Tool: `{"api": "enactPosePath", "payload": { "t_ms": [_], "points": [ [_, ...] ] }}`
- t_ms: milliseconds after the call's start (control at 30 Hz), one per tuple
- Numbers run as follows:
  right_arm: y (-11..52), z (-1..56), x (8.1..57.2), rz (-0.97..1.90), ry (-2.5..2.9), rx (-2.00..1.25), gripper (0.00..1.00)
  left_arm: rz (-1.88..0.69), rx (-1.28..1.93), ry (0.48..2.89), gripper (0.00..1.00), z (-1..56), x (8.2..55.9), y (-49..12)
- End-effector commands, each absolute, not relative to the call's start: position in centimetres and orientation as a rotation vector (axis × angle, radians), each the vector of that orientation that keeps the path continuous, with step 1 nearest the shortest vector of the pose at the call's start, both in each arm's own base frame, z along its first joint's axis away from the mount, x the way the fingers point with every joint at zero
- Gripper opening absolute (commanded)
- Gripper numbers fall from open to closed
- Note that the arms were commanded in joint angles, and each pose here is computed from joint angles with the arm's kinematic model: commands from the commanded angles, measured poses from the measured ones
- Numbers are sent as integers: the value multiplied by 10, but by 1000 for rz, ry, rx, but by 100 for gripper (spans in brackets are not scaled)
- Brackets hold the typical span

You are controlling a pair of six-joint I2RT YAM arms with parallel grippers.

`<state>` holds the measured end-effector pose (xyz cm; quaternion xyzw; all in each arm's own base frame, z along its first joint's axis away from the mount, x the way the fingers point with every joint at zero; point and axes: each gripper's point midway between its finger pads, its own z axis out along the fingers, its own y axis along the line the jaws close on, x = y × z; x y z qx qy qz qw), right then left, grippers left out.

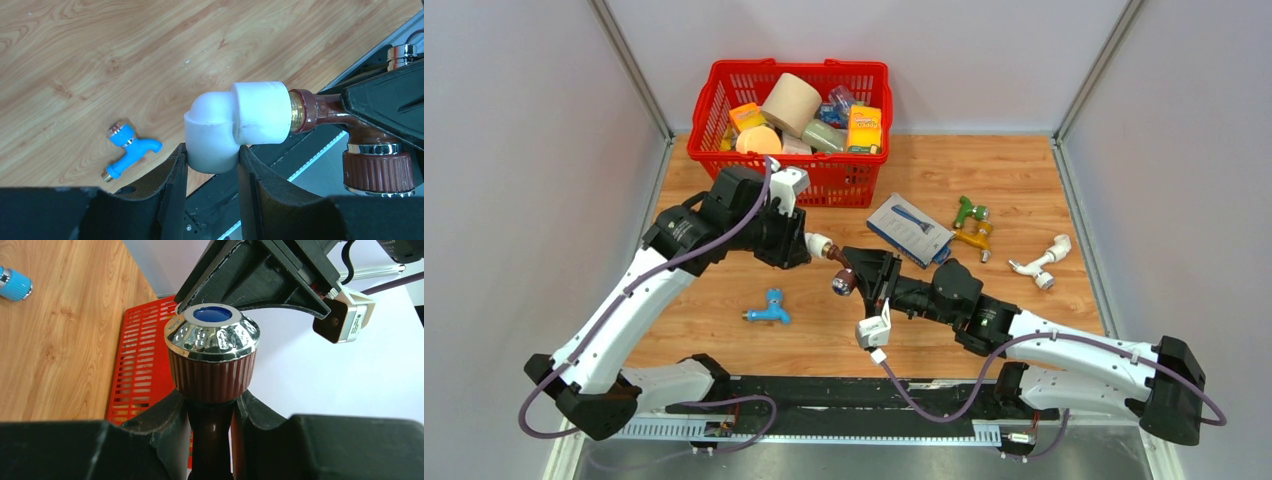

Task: Install the water faucets

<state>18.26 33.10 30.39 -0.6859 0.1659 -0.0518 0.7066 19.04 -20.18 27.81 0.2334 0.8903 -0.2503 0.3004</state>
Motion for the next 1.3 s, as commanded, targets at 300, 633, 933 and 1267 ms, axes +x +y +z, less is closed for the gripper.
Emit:
{"api": "enactPosePath", "payload": {
  "t_ms": [300, 633, 933, 1267],
  "points": [
    [326, 326, 186, 17, 475, -1387, 0, -866, 664, 2164, 0, 312, 180, -231],
    [322, 333, 187, 128, 529, -1338, 0, -930, 703, 2086, 0, 321, 174, -236],
    [321, 337, 193, 199, 578, -1267, 0, -984, 671, 2029, 0, 333, 173, -241],
    [317, 346, 199, 345, 672, -1112, 0, -1046, 587, 1943, 0, 340, 177, -247]
  ]
}}
